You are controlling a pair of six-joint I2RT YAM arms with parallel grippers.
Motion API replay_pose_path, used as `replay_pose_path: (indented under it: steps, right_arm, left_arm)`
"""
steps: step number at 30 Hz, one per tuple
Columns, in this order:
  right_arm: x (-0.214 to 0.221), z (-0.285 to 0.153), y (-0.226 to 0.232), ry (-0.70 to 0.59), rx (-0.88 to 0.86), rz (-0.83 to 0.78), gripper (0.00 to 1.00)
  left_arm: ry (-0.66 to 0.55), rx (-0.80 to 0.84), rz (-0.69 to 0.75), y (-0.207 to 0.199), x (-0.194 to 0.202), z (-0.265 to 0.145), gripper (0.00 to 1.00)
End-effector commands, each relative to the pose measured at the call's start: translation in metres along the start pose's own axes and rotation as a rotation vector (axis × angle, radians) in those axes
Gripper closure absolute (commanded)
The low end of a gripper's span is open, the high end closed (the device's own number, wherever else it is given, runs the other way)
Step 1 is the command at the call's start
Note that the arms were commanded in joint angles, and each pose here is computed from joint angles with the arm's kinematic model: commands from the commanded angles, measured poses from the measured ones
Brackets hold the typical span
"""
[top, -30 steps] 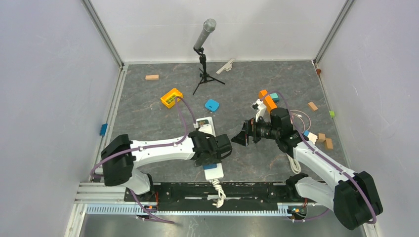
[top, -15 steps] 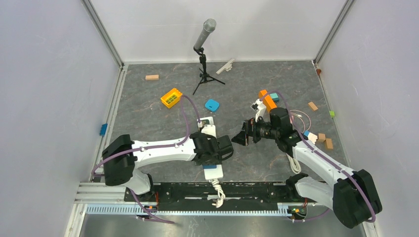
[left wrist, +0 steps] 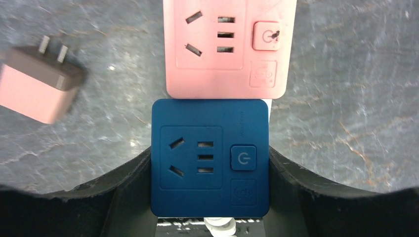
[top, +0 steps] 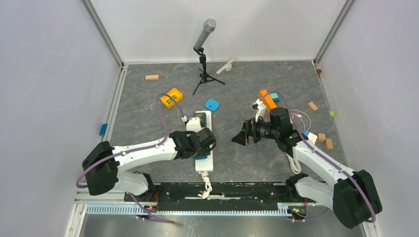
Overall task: Insert the plug
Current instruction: Insert the plug into the socket.
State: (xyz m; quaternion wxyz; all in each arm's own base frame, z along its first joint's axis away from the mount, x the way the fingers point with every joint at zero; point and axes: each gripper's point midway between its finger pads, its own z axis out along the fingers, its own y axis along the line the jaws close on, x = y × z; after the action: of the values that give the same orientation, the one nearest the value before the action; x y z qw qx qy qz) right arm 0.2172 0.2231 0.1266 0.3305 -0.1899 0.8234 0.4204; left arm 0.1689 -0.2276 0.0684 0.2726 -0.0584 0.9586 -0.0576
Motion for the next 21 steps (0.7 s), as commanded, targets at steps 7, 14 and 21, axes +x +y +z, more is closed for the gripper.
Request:
replay_pose_path:
  steps: [7, 14, 21]
  right_arm:
    - [-0.022, -0.005, 0.007, -0.064, -0.008, -0.063, 0.02]
    - [-0.016, -0.004, 0.005, -0.049, -0.007, -0.048, 0.02]
    - [-0.015, -0.002, 0.004, -0.047, -0.008, -0.048, 0.02]
  left_arm:
    - [0.026, -0.210, 0.179, 0.066, 0.019, 0.019, 0.98]
    - [0.000, -0.210, 0.161, 0.063, 0.038, 0.018, 0.98]
    - [-0.009, -0.264, 0.250, 0.068, 0.056, 0.013, 0.98]
